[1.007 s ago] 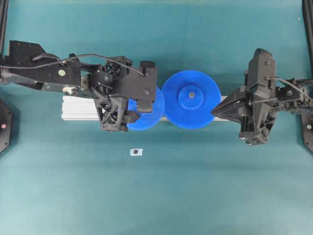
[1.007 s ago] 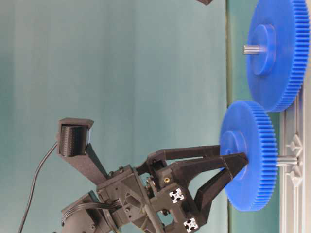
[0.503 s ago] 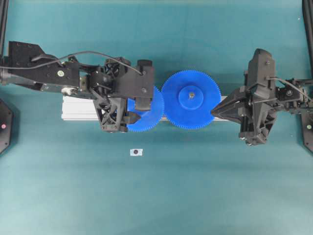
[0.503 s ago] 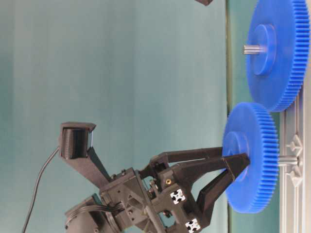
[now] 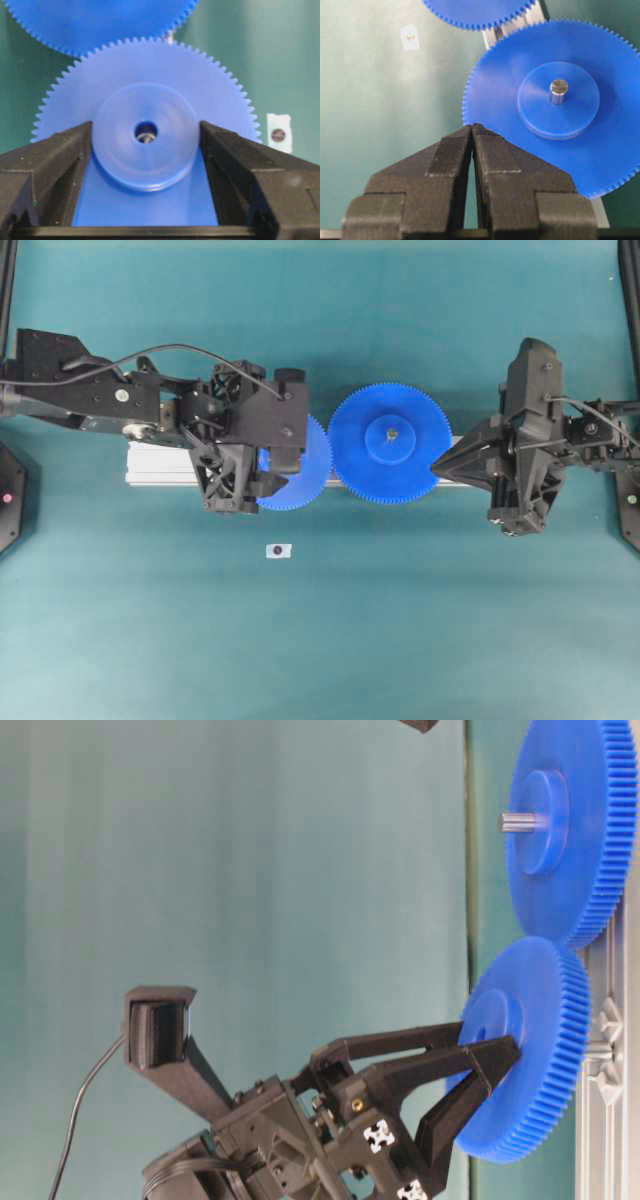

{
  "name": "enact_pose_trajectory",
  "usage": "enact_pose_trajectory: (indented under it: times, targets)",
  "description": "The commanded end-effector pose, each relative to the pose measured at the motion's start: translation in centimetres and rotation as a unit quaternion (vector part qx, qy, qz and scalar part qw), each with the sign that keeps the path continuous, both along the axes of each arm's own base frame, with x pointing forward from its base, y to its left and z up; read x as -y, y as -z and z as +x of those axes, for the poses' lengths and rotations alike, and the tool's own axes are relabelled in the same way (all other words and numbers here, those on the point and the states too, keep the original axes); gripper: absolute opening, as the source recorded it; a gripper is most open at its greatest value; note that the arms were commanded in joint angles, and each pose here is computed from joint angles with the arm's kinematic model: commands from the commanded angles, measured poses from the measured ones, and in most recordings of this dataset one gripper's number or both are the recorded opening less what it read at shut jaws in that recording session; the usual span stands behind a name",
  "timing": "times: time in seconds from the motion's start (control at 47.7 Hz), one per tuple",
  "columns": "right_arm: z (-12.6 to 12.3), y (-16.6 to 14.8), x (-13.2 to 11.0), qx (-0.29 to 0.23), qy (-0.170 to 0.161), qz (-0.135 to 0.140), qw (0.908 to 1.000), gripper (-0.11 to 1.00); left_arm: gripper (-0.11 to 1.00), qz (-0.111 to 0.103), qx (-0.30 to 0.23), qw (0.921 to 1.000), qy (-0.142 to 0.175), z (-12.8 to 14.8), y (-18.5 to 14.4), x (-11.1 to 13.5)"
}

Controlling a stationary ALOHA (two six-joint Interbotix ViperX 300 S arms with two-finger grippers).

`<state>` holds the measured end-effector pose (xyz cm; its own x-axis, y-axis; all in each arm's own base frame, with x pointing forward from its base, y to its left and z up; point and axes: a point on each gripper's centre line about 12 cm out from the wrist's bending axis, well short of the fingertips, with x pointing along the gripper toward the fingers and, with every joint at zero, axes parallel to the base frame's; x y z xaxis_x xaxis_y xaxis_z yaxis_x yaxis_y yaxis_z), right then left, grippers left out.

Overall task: Insert the small gear onto the shaft.
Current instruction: 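Align the gear's hole above the shaft, meshing with the large gear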

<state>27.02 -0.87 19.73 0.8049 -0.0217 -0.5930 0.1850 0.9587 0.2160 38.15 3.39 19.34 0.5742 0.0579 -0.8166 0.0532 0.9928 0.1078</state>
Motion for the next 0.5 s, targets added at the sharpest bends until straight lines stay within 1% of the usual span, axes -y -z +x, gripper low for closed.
enact_pose_trajectory:
  times: [0.0,0.315,0.482]
  targets:
    - [0.26,-0.59,0.1,0.012,0.004,0.003,0.9999,0.12,0.77,0.003,0.012,0.9999,0.003,-0.19,-1.29,0.11]
    - [0.35,-0.73,0.41,0.022,0.01,0.002,0.9997,0.12,0.77,0.004,0.01,0.9999,0.004,-0.2,-1.31,0.11]
    - [0.37,-0.76,0.51,0.027,0.012,0.001,0.9996,0.12,0.77,0.006,0.021,0.9998,0.004,0.58,-1.25,-0.06]
